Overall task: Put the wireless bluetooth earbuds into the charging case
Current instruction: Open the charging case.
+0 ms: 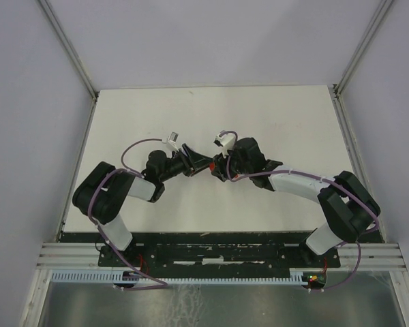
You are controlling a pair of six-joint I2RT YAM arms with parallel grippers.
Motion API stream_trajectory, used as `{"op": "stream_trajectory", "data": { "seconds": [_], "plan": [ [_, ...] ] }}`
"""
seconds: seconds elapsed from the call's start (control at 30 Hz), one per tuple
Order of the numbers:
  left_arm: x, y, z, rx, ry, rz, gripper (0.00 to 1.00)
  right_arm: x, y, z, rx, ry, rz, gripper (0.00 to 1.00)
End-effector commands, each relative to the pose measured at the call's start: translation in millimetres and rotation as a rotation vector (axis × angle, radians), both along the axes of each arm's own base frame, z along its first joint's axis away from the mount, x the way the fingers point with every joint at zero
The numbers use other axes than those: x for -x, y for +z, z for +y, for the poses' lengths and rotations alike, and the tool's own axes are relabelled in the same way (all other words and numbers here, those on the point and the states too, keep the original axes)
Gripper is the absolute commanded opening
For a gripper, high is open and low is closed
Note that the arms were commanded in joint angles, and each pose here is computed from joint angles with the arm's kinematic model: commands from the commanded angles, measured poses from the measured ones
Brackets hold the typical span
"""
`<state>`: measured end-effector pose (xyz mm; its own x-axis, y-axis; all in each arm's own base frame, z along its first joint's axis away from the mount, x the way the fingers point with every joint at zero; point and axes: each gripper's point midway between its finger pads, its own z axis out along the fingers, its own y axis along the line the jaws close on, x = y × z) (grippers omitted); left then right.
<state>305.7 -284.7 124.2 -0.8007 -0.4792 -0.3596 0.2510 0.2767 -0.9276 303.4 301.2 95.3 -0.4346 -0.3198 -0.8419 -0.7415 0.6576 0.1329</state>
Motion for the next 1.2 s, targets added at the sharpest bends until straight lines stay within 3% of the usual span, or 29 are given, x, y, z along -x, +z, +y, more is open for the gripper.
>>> {"op": "stream_trajectory", "data": {
  "seconds": [0.0, 0.43, 0.8, 1.17],
  "plan": [
    [-3, 19, -10, 0.045, -0.03, -0.059, 0.64, -4, 28, 8, -0.064, 0.011, -0.047, 0.38],
    [-2, 15, -16, 0.029, -0.041, -0.051, 0.57, -4, 30, 6, -0.062, 0.007, -0.057, 0.38],
    [0, 15, -21, 0.029, -0.061, -0.057, 0.4, -6, 32, 6, -0.065, 0.002, -0.064, 0.38],
    [2, 15, -25, 0.029, -0.082, -0.061, 0.14, -5, 32, 4, -0.061, -0.001, -0.066, 0.39]
  ]
}}
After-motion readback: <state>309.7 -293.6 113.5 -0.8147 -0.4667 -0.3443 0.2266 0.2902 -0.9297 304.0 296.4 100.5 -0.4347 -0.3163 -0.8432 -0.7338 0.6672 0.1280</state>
